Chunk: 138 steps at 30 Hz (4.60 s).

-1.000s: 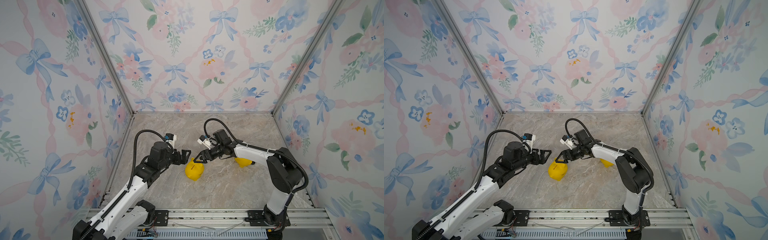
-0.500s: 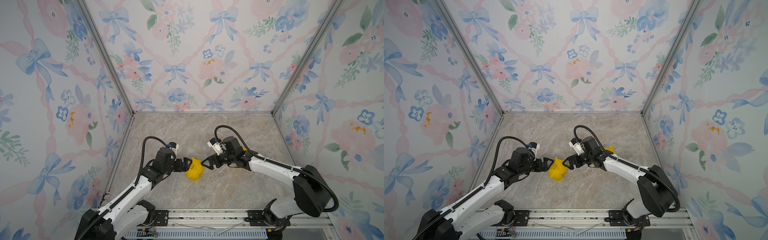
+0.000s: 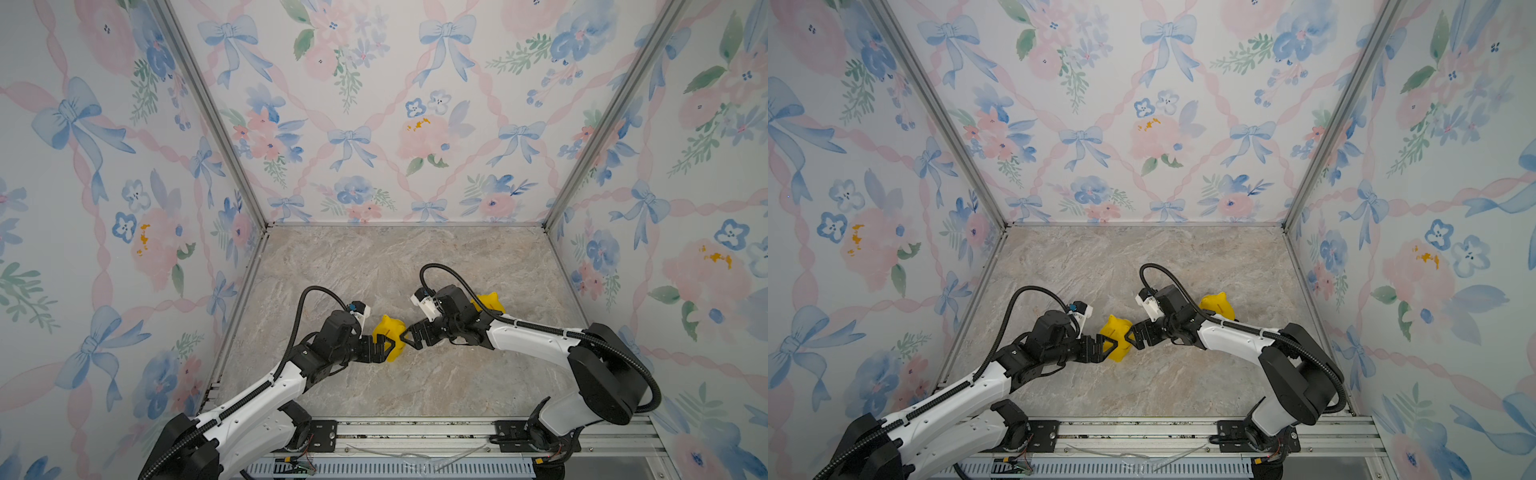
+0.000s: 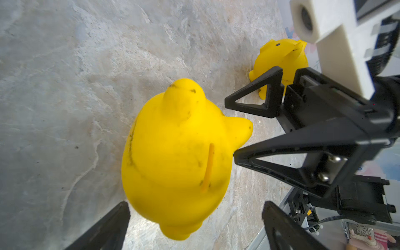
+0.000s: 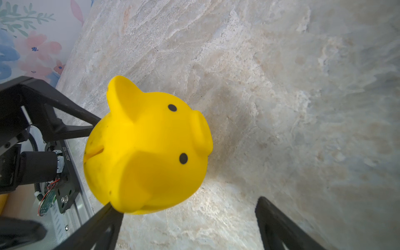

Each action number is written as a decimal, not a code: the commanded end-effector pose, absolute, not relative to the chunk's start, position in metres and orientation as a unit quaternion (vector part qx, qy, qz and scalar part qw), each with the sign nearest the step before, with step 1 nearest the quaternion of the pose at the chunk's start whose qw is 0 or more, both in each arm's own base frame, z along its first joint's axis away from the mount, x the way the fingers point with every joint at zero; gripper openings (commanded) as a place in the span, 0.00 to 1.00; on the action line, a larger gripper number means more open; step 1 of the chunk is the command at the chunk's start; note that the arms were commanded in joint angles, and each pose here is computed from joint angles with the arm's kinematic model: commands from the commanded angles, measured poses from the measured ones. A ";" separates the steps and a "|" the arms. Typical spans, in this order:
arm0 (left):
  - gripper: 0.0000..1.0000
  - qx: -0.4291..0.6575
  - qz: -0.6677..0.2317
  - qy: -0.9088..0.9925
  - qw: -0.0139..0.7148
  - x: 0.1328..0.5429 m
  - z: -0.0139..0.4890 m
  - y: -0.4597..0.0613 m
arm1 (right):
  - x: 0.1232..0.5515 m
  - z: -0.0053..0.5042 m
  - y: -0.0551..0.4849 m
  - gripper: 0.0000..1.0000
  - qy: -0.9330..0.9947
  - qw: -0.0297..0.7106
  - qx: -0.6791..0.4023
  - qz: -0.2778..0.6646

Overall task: Open piggy banks
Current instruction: Move the piggy bank to the center of the board, then adjust the piggy bank at the center of the board.

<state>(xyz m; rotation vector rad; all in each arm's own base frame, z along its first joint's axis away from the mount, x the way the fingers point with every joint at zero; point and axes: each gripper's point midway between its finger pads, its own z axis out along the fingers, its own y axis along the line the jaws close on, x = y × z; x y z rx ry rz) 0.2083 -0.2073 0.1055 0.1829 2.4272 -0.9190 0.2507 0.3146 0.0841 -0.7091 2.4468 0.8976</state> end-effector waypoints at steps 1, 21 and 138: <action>0.98 0.065 -0.355 0.894 0.266 0.207 0.107 -0.212 | 0.270 0.088 0.319 0.97 0.885 0.246 -0.249 0.306; 0.98 0.085 -0.198 0.932 0.292 0.274 0.122 -0.211 | 0.293 0.137 0.244 0.96 0.885 0.326 -0.132 0.306; 0.98 0.017 -0.356 0.898 0.259 0.289 0.093 -0.199 | 0.249 0.145 0.277 0.96 0.835 0.305 -0.202 0.411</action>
